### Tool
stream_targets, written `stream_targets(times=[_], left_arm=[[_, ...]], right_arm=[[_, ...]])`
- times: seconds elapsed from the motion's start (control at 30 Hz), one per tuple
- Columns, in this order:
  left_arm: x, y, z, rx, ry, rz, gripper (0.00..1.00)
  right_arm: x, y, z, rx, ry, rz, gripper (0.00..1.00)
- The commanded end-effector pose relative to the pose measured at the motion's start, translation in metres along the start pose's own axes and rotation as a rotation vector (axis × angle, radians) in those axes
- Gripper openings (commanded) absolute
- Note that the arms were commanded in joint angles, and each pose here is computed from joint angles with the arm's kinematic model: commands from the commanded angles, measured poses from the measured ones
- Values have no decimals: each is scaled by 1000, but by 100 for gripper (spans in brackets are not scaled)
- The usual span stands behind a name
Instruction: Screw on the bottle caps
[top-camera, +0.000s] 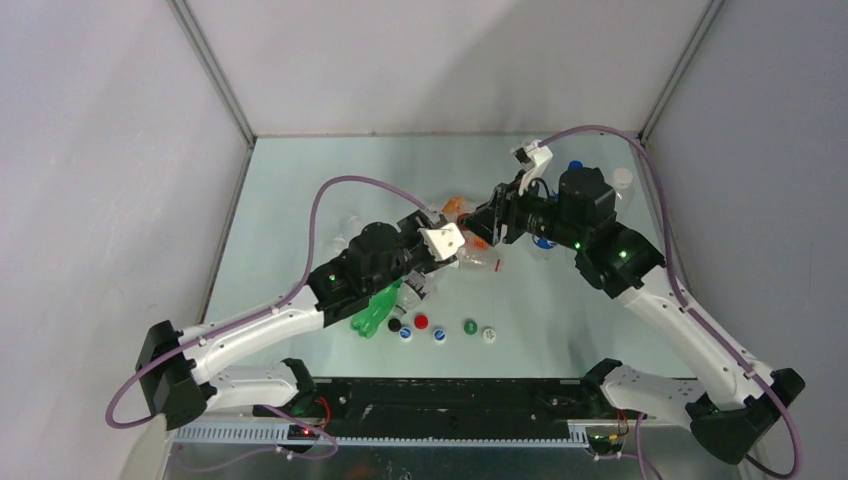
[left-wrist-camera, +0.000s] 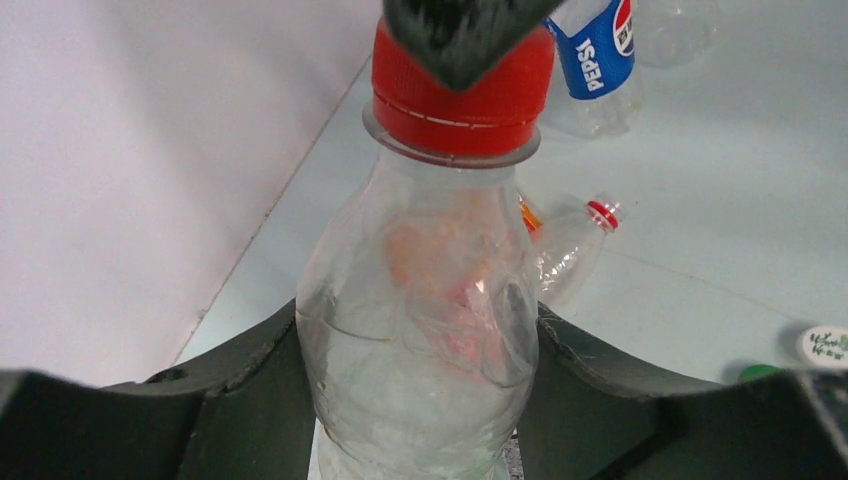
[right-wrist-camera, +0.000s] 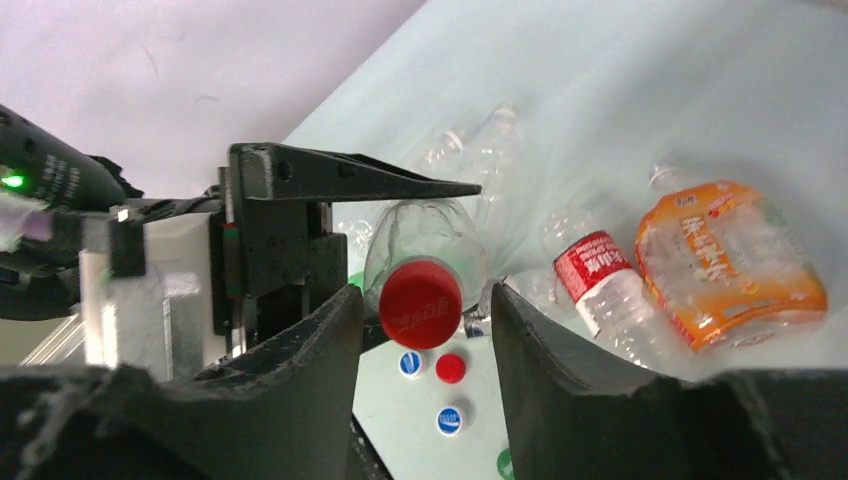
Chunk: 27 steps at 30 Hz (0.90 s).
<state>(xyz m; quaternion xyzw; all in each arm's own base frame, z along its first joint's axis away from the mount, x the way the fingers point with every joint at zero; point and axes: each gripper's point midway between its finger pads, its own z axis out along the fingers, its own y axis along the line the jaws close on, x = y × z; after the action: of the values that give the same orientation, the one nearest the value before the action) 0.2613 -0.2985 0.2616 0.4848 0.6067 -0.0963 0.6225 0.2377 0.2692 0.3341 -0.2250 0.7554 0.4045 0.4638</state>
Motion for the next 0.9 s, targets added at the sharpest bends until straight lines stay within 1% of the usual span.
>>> stream_targets(times=[0.0,0.1,0.3,0.37,0.53,0.87], left_arm=[[-29,16,-1,-76,-121,-98,20],[-35,12,-1,-53,-143,-127,21],[-43,8,-1,-28,-182,-187,21],[-45,6,0,-20,-188,-198,21],[-49,2,0,2,-205,-224,22],[-47,-8,1,35,-214,-290,22]], right_arm=[[-34,10,-6,4,-158,-38,54],[-28,14,-1,5,-161,-40,61],[-21,12,8,38,-153,-48,62],[-18,11,11,50,-150,-53,60],[-17,6,14,76,-167,-40,52],[-28,4,10,104,-234,-34,50]])
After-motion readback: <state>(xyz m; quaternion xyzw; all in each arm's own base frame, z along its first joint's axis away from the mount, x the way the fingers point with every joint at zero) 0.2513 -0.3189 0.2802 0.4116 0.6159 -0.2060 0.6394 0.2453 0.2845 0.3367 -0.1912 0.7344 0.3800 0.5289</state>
